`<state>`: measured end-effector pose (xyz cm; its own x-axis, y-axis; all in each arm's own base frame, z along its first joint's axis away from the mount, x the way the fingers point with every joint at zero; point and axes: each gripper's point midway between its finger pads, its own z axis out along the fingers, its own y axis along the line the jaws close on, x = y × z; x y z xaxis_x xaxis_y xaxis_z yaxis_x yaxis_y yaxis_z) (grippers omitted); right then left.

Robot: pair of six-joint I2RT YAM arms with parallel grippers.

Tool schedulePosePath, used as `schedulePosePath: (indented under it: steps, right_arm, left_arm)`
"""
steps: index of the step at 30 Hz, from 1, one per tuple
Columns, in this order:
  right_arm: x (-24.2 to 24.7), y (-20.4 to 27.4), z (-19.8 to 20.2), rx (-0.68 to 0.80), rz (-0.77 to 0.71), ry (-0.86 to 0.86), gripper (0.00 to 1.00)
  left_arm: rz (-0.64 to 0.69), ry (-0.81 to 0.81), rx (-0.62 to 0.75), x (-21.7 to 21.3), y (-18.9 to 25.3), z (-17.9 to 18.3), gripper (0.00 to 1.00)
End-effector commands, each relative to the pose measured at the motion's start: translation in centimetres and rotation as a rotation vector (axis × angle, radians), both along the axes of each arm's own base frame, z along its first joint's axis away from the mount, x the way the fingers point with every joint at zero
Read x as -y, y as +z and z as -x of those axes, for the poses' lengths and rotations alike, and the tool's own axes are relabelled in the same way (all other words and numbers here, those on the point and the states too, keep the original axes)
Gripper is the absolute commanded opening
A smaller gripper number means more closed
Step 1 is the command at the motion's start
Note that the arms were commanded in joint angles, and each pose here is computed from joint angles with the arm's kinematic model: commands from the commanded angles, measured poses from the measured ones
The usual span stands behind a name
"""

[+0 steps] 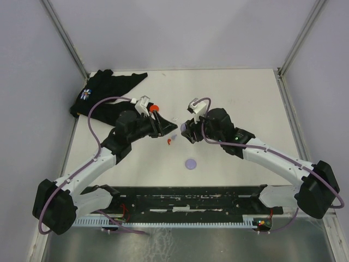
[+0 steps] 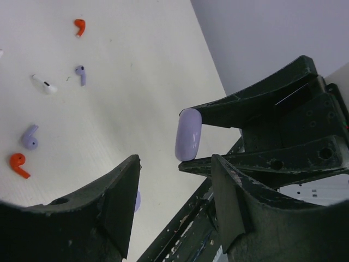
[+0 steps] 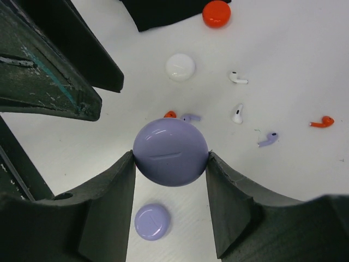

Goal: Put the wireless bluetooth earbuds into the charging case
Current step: Pick up the charging case at the center of the board.

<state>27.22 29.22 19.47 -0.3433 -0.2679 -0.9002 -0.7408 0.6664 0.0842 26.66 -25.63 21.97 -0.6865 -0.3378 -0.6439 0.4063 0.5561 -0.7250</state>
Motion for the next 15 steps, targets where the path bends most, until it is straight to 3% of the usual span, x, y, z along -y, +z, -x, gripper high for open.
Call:
schedulePosePath:
  steps: [1, 15]
  right_arm:
    - [-1.4, 3.6, 0.0, 0.082, -0.150, 0.010, 0.39]
    - [-2.6, 5.3, 0.3, 0.107, -0.257, 0.012, 0.38]
  left_arm:
    - [0.159, -0.076, 0.100, 1.7, 5.8, 0.4, 0.61]
    - [0.146, -0.107, 0.071, 3.3, 4.4, 0.3, 0.55]
